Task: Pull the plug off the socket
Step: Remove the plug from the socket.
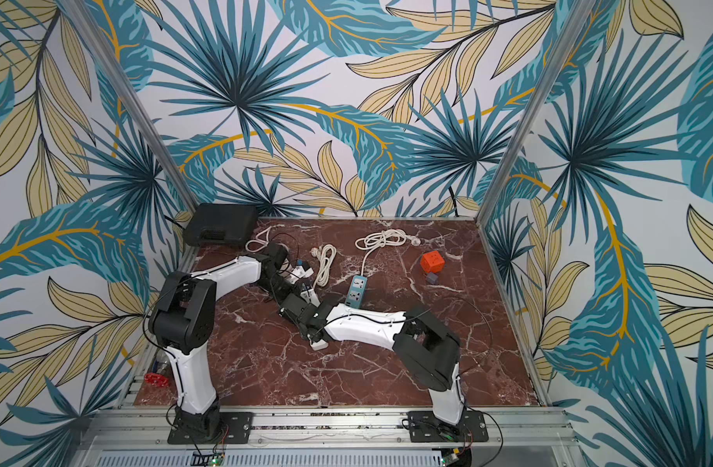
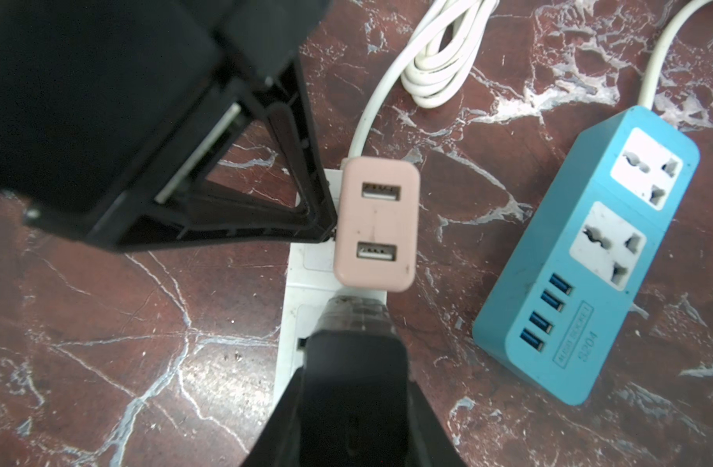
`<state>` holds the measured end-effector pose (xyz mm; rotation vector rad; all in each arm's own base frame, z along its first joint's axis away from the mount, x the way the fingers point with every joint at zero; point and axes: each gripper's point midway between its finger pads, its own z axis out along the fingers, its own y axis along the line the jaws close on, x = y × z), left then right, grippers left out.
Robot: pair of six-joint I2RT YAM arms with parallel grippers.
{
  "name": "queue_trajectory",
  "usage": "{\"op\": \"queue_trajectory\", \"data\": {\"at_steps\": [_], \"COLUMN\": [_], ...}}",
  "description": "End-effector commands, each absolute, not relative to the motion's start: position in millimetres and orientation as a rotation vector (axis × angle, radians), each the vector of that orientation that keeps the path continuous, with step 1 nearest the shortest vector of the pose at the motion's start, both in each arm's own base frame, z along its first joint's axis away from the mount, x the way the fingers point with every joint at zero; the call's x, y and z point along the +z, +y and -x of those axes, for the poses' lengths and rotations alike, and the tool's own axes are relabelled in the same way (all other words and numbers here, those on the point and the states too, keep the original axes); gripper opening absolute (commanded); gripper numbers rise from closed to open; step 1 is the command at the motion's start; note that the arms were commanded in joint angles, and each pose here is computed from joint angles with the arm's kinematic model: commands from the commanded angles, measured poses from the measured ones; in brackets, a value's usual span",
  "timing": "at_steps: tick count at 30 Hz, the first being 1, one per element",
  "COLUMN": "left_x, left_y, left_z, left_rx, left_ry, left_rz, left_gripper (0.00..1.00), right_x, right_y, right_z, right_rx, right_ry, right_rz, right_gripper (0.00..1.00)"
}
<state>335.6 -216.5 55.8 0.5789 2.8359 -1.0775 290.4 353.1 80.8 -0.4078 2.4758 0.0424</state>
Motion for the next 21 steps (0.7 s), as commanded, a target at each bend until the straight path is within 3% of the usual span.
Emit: {"op": "queue_trajectory", "data": {"at_steps": [1,9,21], "left_x": [44,44,44], "left_y": [-215,-213,-214], "left_z": [-335,-336,-336], "left_rx": [-1.064,-1.055,-1.061], "left_ry": [2.856,2.856,2.858], "left_rz": [-0.588,-0.585,-0.584], "left_gripper": [0.00,0.00,0.00], "right_x": [104,111,107], "right_y": [372,370,357], "right_z": [-298,-301,-301], "right_rx": [0.224,0.488,0.224], "right_ry": [2.421,2.486,2.454], "right_rz": [0.359,0.219,0.297], "right_gripper": [0.10,0.10,0.06]}}
